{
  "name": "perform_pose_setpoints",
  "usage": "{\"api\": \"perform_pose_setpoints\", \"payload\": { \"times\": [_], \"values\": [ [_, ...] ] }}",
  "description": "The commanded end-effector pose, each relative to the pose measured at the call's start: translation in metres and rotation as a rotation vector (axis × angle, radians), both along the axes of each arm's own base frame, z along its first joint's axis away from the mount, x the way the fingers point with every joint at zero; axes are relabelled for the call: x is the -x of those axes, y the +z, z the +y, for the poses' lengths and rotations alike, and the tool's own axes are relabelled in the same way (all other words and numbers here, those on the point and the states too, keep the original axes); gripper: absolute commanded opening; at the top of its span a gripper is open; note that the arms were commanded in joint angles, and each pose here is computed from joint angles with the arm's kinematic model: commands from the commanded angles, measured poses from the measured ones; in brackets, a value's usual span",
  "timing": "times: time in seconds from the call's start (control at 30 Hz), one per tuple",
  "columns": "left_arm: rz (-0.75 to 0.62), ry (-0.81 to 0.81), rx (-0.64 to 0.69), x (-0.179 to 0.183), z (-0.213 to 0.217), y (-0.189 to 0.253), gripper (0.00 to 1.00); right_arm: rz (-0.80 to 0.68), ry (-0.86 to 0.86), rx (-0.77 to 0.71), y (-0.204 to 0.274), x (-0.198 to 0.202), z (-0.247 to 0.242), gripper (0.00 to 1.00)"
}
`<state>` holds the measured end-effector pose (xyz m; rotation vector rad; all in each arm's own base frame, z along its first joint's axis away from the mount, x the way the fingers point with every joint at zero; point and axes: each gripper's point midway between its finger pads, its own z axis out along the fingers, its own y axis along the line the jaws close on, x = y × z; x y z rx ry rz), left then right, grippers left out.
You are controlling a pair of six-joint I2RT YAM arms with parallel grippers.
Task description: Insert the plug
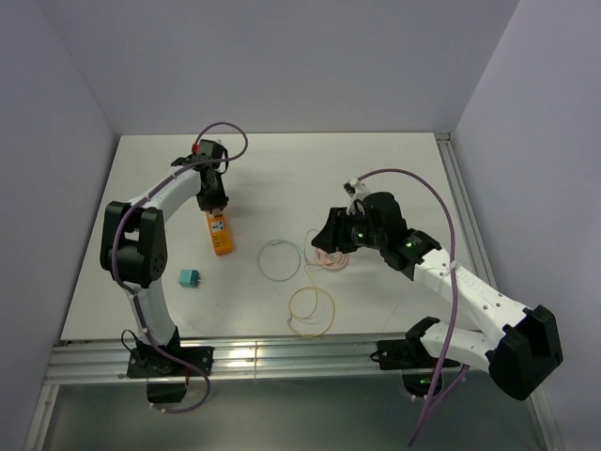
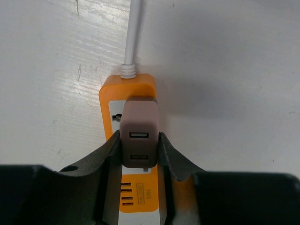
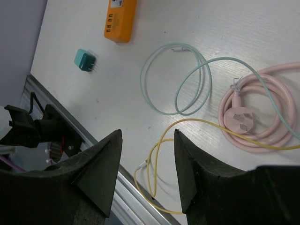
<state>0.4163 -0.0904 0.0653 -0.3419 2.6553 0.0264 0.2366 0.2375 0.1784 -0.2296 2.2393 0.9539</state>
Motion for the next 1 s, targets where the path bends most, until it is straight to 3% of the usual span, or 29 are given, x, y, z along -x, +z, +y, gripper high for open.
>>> {"api": "perform_pose_setpoints", "payload": {
  "times": [0.0,0.03,0.13,0.37,0.43,0.63,0.83,0.97],
  "values": [
    [0.094,-0.001,-0.011,0.020,0.006,-0.021,0.24,-0.043,0.004,-0.012,0.011,-0.004,0.002,0.55],
    [0.052,0.006,-0.007,0.015,0.007,-0.006,0.46,-0.048,-0.001,-0.010,0.010,-0.005,0.001,0.55],
    [-0.038,0.017,0.004,0.003,0.008,0.025,0.69,-0.044,-0.007,-0.003,0.008,-0.005,0.000,0.55],
    [-0.171,0.067,0.022,0.010,0.014,0.088,0.84,-0.053,-0.022,0.001,0.011,-0.007,-0.003,0.55],
    [-0.156,0.087,0.023,0.028,0.019,0.096,0.99,-0.048,-0.022,0.004,0.010,-0.007,-0.003,0.55],
    [-0.050,0.253,0.003,0.097,0.041,0.077,1.00,-0.044,-0.009,-0.006,0.009,-0.006,0.000,0.55],
    [0.001,0.429,0.137,0.155,0.037,0.055,0.99,-0.030,0.012,-0.013,0.006,-0.005,0.004,0.55],
    [0.036,0.638,0.150,0.185,0.047,0.036,1.00,-0.028,0.012,-0.013,0.005,-0.004,0.003,0.55]
  ]
}}
